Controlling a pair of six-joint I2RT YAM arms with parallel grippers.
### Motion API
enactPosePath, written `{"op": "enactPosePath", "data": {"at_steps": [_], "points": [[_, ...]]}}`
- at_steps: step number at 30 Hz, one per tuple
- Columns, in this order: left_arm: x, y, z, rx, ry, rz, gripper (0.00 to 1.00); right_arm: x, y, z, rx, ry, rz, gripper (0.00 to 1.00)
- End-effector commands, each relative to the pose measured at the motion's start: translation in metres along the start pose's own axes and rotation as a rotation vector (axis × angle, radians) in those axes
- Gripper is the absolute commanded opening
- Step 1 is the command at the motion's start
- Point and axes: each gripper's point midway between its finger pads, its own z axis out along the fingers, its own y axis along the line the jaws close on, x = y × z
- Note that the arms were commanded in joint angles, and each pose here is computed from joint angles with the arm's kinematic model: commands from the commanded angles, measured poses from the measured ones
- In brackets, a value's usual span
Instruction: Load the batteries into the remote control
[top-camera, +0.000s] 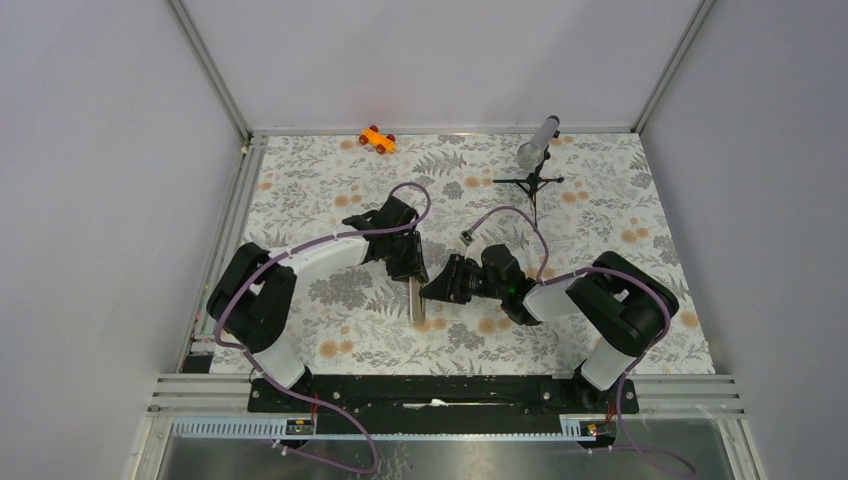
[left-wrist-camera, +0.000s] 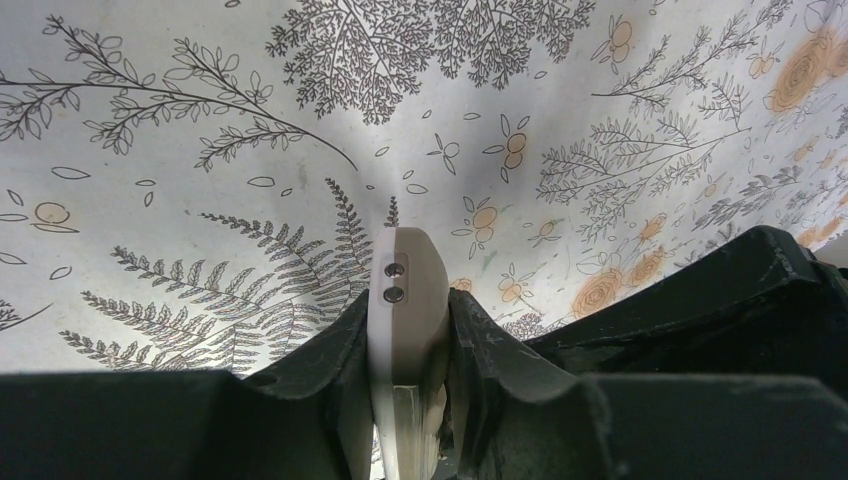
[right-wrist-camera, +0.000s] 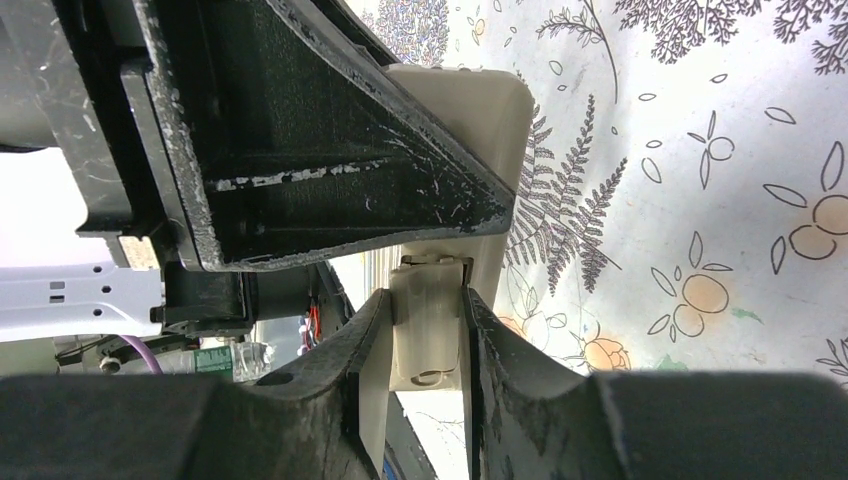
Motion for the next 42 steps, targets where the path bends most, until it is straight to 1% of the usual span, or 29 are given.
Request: {"op": "enactPosePath", "data": {"at_steps": [1, 9, 13, 15, 20, 22, 24, 27, 29, 31, 36, 39, 40, 41, 42], "points": [[-0.014, -0.009, -0.013, 0.069, -0.054, 0.004, 0.00, -0.008, 0.016, -0.005, -0.040, -0.033, -0.055, 0.28], [-0.020, 0.010, -0.009, -0.015, -0.087, -0.017, 0.00, -0.014, 0.012, -0.013, 0.068, -0.028, -0.102, 0.28], [-0.024, 0.014, -0.010, -0.036, -0.106, -0.020, 0.00, -0.011, -0.004, -0.022, 0.215, 0.028, -0.134, 0.28], [-0.026, 0.012, -0.012, -0.025, -0.122, -0.015, 0.00, -0.010, -0.012, -0.031, 0.280, 0.043, -0.152, 0.28], [-0.030, -0.002, -0.016, 0.053, -0.148, -0.001, 0.00, -0.012, -0.004, -0.043, 0.320, 0.072, -0.169, 0.28], [-0.031, -0.002, -0.018, 0.060, -0.158, -0.006, 0.00, -0.010, -0.012, -0.050, 0.397, 0.104, -0.161, 0.28], [-0.035, -0.002, -0.022, 0.065, -0.181, -0.014, 0.00, -0.009, -0.030, -0.061, 0.530, 0.143, -0.162, 0.28], [-0.038, 0.003, -0.029, 0.060, -0.221, -0.032, 0.00, -0.010, -0.059, -0.083, 0.743, 0.200, -0.206, 0.28], [-0.041, 0.005, -0.035, 0.055, -0.248, -0.035, 0.00, -0.014, -0.073, -0.098, 0.859, 0.216, -0.245, 0.29], [-0.043, 0.007, -0.039, 0.052, -0.268, -0.037, 0.00, -0.015, -0.082, -0.108, 0.928, 0.237, -0.270, 0.29], [-0.045, 0.011, -0.045, 0.049, -0.293, -0.044, 0.00, -0.014, -0.098, -0.116, 1.031, 0.300, -0.304, 0.32], [-0.044, 0.013, -0.049, 0.053, -0.305, -0.047, 0.00, -0.017, -0.102, -0.116, 1.076, 0.317, -0.322, 0.35], [-0.044, 0.013, -0.051, 0.056, -0.311, -0.047, 0.00, -0.018, -0.101, -0.115, 1.076, 0.315, -0.321, 0.39], [-0.044, 0.014, -0.052, 0.058, -0.315, -0.047, 0.00, -0.018, -0.100, -0.113, 1.072, 0.312, -0.318, 0.45], [-0.044, 0.015, -0.053, 0.062, -0.321, -0.045, 0.00, -0.019, -0.099, -0.112, 1.068, 0.307, -0.314, 0.54]]}}
